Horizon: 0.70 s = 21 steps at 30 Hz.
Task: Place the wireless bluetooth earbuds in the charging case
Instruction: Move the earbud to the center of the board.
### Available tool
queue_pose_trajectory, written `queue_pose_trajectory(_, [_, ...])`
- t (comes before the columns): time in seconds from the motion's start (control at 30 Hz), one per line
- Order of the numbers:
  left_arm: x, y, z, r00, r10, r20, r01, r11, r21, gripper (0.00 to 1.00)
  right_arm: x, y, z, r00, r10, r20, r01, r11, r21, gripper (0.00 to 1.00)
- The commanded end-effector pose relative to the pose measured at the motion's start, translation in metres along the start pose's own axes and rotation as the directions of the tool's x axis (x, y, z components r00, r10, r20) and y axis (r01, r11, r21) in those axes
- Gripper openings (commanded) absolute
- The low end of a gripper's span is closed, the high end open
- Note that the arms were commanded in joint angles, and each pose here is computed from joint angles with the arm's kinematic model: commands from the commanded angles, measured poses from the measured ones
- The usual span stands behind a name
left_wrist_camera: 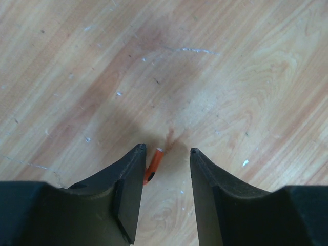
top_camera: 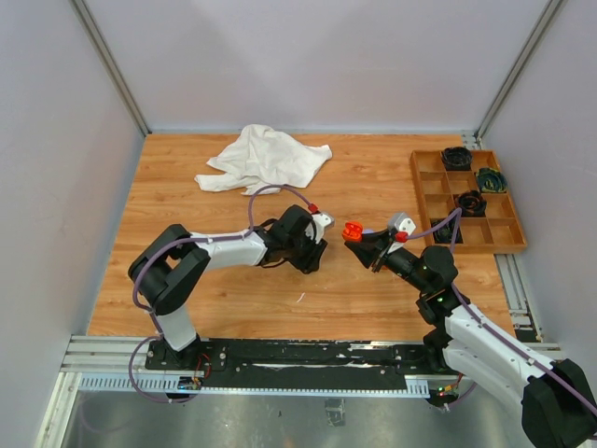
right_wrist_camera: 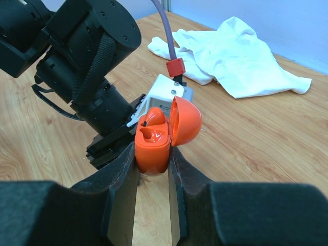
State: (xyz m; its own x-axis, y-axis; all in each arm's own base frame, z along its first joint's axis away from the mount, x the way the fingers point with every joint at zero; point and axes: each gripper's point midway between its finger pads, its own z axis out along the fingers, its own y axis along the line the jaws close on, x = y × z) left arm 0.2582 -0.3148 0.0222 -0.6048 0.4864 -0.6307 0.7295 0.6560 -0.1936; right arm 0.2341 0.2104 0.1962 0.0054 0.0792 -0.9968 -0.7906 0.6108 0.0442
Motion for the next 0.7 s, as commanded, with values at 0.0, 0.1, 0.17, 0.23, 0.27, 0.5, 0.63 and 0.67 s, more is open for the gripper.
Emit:
queue_pose_trajectory(0.0, [0.045,-0.012,-0.012,0.990,-0.007,-0.140,0.011,1.000,0.029,0.46,-0.006,-0.002,0.000,1.000,-0.009,0.023,0.009,1.000,0.001,0.01])
queue_pose_trajectory(0.1, [0.050,-0.014,-0.018,0.989,-0.022,-0.148,0.026,0.999,0.025,0.46,-0.008,-0.002,0.000,1.000,-0.009,0.026,0.009,1.000,-0.002,0.01])
queue_pose_trajectory(0.17, [0.053,-0.013,-0.022,0.988,-0.039,-0.152,0.041,0.999,0.011,0.46,-0.008,-0.002,0.000,1.000,-0.009,0.026,0.009,1.000,-0.001,0.01])
queue_pose_trajectory(0.23, [0.055,-0.012,-0.025,0.987,-0.051,-0.150,0.052,0.999,0.001,0.46,-0.007,-0.003,0.000,1.000,-0.009,0.024,0.009,1.000,0.002,0.01])
queue_pose_trajectory(0.27, [0.054,-0.012,-0.027,0.988,-0.058,-0.145,0.058,0.998,-0.002,0.47,-0.007,-0.003,0.000,1.000,-0.009,0.023,0.009,1.000,0.003,0.01])
queue_pose_trajectory(0.5, [0.021,-0.017,-0.046,0.993,-0.116,-0.025,0.115,0.993,-0.016,0.52,-0.006,-0.002,0.002,1.000,-0.005,0.019,0.005,1.000,-0.005,0.01])
queue_pose_trajectory(0.63, [0.010,-0.015,-0.057,0.966,-0.257,0.028,0.258,0.964,-0.069,0.55,-0.005,-0.002,0.001,1.000,-0.005,0.016,0.005,1.000,-0.003,0.01])
queue_pose_trajectory(0.67, [0.011,-0.014,-0.058,0.954,-0.297,0.034,0.299,0.951,-0.082,0.56,-0.005,-0.002,0.002,1.000,-0.005,0.015,0.005,1.000,-0.004,0.01])
